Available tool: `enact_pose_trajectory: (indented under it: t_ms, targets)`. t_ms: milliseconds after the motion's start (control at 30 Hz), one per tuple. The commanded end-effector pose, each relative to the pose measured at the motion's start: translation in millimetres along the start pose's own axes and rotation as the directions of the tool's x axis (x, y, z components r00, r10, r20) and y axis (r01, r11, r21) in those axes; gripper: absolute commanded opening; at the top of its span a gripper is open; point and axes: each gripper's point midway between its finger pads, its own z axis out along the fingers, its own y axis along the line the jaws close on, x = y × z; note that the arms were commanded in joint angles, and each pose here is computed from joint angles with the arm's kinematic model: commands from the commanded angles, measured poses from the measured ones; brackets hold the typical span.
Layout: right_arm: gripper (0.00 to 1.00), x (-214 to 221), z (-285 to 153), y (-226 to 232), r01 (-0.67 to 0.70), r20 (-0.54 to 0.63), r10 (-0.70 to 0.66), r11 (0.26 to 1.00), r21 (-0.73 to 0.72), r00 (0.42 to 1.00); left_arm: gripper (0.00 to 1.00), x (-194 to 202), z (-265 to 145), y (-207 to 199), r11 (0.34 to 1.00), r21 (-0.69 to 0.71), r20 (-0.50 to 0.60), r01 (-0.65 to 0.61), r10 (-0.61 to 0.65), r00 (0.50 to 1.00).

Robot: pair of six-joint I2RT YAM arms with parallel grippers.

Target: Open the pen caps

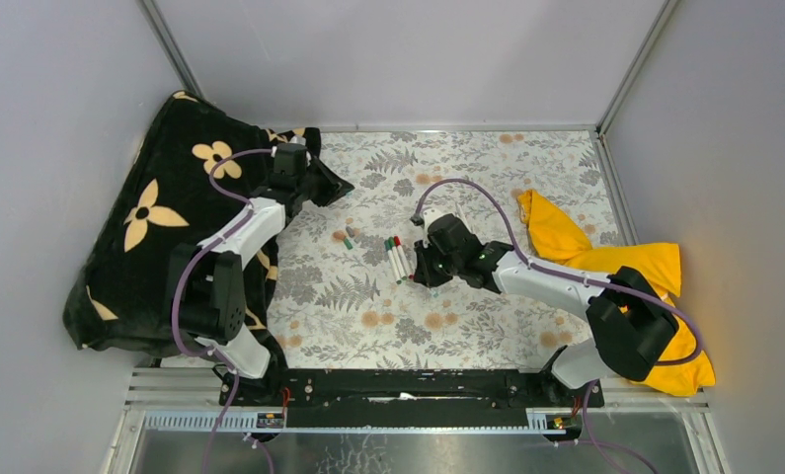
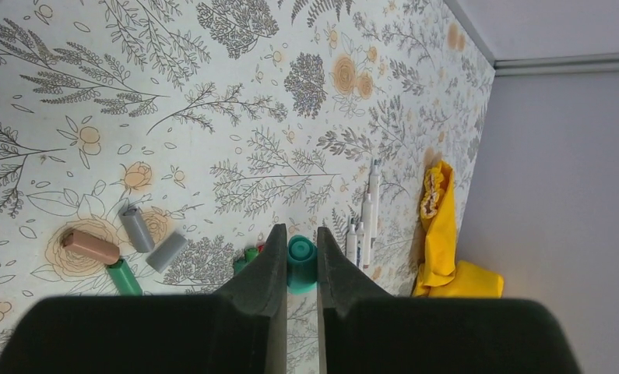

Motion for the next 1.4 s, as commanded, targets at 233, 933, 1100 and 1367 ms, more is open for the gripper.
enact_pose_trajectory:
  t_ms: [233,933,1100,1367]
  targets:
    - [0.0,-44,4,-50,0.061,0.044,-0.076,0.96,0.272,0.996,0.01,38,-6,66,0.963,-0.242,-0.041,-0.115,0.108,0.993]
    - [0.2,-33,44,-128,0.035,-0.085,0.004,0.891,0.454,0.996,0.26,84,8,129,0.933,-0.36,-0.086,-0.026,-0.005,0.996]
    - [0.31,-28,46,-135,0.026,-0.096,0.021,0.881,0.472,0.995,0.35,86,9,129,0.933,-0.358,-0.082,-0.021,-0.009,0.997]
    - [0.39,-28,46,-139,0.028,-0.1,0.023,0.875,0.483,0.995,0.39,85,7,124,0.938,-0.345,-0.072,-0.019,-0.006,0.997]
